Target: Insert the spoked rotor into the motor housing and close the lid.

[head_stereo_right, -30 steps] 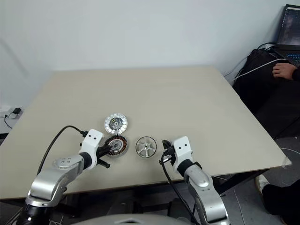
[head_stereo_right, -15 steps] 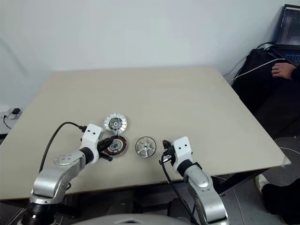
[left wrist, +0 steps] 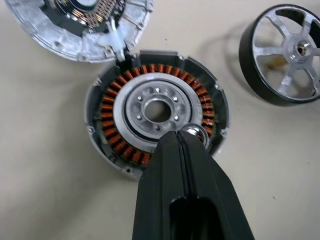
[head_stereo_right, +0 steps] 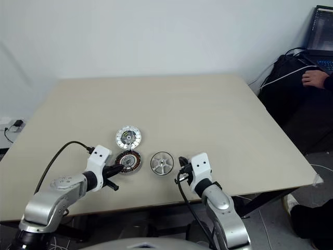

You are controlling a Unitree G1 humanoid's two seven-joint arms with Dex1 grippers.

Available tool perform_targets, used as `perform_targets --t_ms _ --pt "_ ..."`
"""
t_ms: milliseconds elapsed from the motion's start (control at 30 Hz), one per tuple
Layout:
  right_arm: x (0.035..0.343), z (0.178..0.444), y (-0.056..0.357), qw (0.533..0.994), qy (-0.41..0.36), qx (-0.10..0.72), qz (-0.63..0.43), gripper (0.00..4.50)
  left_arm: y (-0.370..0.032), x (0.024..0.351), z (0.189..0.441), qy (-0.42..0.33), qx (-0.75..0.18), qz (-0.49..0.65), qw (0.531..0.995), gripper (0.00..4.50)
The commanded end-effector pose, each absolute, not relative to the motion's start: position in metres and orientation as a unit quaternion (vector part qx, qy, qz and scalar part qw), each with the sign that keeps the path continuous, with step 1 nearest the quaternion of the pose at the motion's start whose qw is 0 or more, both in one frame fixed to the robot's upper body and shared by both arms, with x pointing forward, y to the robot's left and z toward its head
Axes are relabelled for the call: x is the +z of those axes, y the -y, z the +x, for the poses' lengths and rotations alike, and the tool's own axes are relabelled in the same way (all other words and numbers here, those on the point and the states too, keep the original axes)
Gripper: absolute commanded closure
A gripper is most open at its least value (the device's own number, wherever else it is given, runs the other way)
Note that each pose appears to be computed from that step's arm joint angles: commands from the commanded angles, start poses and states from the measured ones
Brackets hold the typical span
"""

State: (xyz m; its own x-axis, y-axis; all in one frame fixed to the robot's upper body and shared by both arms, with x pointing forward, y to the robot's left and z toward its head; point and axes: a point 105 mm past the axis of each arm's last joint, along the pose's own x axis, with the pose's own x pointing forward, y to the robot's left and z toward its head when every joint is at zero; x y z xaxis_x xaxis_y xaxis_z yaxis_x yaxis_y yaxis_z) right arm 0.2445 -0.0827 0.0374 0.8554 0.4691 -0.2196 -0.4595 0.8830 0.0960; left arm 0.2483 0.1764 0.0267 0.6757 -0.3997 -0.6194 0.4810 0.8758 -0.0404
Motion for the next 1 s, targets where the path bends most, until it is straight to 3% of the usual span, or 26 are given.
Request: perform_targets --t_ms 33,1000 --pt "0.046 0.247 0.082 0.966 -0.096 0.238 0.023 4.43 -0.172 0.040 0.251 -0.297 -0.261 0.067 0.916 4.49" --pt "0.045 0.246 0.081 0.968 -0.092 0.230 0.028 4.43 -0.167 0.029 0.250 -0.318 -0.291 0.044 0.901 4.49"
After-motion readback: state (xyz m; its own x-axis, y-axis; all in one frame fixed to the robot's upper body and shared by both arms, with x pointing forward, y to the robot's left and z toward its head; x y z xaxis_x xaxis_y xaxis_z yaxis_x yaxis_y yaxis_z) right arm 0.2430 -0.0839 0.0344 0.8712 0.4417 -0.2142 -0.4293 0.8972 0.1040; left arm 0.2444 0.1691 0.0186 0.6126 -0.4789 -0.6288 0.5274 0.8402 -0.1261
